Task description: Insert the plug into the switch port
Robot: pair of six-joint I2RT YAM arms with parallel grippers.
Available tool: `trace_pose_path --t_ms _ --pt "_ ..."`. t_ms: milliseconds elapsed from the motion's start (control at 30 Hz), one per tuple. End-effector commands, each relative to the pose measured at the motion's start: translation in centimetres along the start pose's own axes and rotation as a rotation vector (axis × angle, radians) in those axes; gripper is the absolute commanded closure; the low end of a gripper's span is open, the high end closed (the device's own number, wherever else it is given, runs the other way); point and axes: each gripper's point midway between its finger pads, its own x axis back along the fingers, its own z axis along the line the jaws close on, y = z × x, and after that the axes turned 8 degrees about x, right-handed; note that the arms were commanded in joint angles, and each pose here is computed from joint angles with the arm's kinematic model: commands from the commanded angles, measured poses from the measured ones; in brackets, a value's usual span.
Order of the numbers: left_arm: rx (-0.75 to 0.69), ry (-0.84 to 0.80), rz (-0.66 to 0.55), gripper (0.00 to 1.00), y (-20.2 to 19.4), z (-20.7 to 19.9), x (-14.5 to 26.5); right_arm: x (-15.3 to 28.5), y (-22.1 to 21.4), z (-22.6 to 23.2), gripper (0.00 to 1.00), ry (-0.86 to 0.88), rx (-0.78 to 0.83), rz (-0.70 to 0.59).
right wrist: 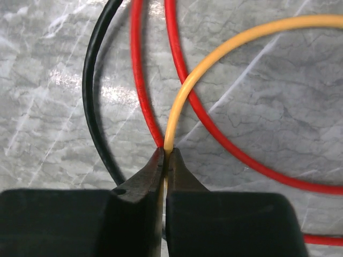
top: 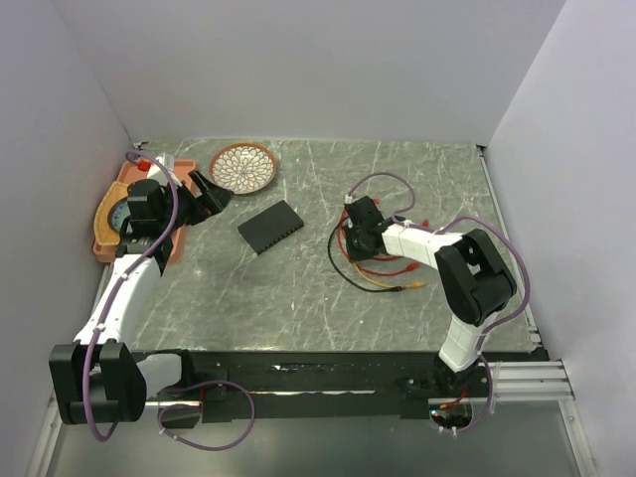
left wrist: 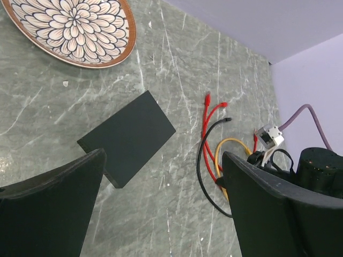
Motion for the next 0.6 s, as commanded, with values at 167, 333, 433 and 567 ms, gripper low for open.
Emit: trace_pose_path --t_ms 167,333,433,567 --pt "-0.044 -0.073 -0.017 0.04 0.4 -1.5 0.6 8.6 6.4 -0.2 1.00 -0.013 -0.060 -0.271" --pt "-0.028 -0.075 -0.022 0.04 0.2 -1.4 0.7 13.9 8.4 0.8 1.00 0.068 -0.120 -0.425" --pt "-0.028 -0.109 -0.006 0.04 -0.2 -1.9 0.9 16.4 9.3 3.0 1.00 0.201 -0.039 -0.512" --pt "-0.015 -0.128 0.006 0.04 -0.5 -2.1 0.8 17.0 8.6 8.0 1.00 0.443 0.251 -0.498"
